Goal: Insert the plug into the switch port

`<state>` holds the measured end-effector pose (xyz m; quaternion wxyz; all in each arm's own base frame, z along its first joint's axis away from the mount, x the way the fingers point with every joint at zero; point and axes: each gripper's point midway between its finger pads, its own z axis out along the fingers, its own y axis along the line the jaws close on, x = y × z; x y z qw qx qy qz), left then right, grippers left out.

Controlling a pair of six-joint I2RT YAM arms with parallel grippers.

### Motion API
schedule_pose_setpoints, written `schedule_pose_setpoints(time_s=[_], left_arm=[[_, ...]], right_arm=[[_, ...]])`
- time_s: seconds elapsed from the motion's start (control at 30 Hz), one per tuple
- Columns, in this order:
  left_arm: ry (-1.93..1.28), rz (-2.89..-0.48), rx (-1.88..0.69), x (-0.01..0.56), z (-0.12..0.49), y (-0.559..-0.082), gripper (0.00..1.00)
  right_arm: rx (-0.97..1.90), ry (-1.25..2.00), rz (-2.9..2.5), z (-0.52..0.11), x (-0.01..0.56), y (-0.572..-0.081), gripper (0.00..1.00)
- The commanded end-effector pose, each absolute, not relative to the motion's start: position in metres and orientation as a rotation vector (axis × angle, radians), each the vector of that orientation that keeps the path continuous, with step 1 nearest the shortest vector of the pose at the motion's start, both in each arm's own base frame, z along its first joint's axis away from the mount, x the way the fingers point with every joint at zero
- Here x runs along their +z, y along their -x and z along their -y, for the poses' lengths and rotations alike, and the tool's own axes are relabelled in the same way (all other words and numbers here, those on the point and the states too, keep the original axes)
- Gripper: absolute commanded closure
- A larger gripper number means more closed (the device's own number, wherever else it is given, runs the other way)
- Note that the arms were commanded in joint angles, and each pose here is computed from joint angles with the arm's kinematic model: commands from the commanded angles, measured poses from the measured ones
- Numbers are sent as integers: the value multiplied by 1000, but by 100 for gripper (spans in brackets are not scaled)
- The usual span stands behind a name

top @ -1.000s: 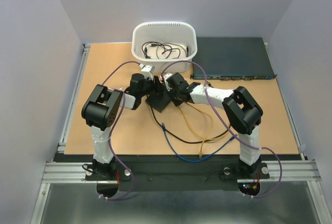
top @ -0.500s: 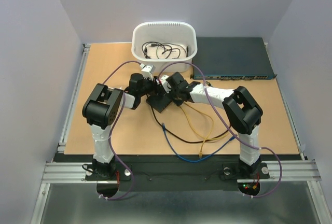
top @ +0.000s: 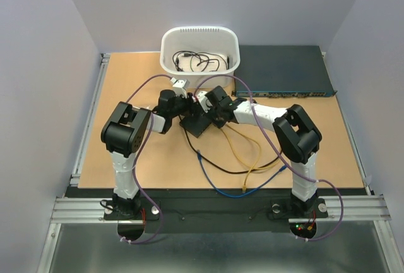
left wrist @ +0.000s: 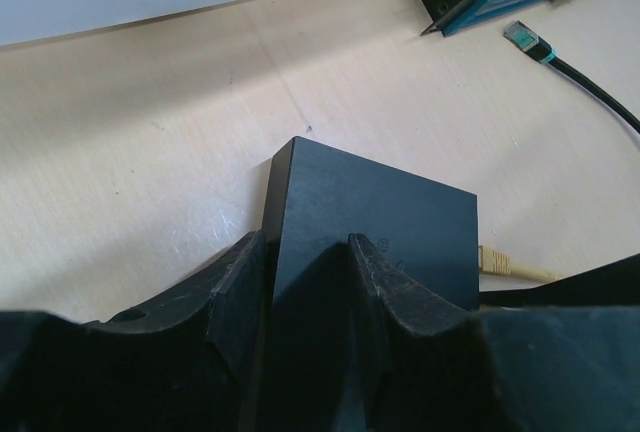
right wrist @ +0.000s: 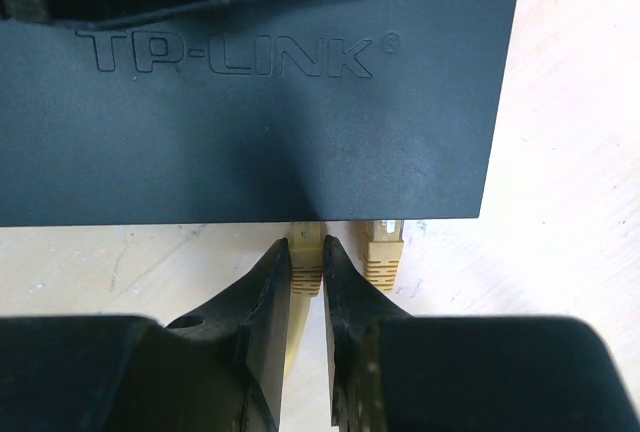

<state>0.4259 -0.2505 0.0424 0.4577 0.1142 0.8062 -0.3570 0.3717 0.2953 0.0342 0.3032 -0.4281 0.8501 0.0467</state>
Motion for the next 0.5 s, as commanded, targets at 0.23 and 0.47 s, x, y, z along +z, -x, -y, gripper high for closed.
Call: schedule_pose_setpoints(time_s=[0.23, 0.47], left_arm=[[-410, -2184, -919, 7, 295, -360, 55], [-488, -2211, -892, -1, 310, -353, 56]], right_arm=[[295, 975, -1893, -345, 144, -438, 99], [331, 1050, -1837, -351, 149, -433, 100]])
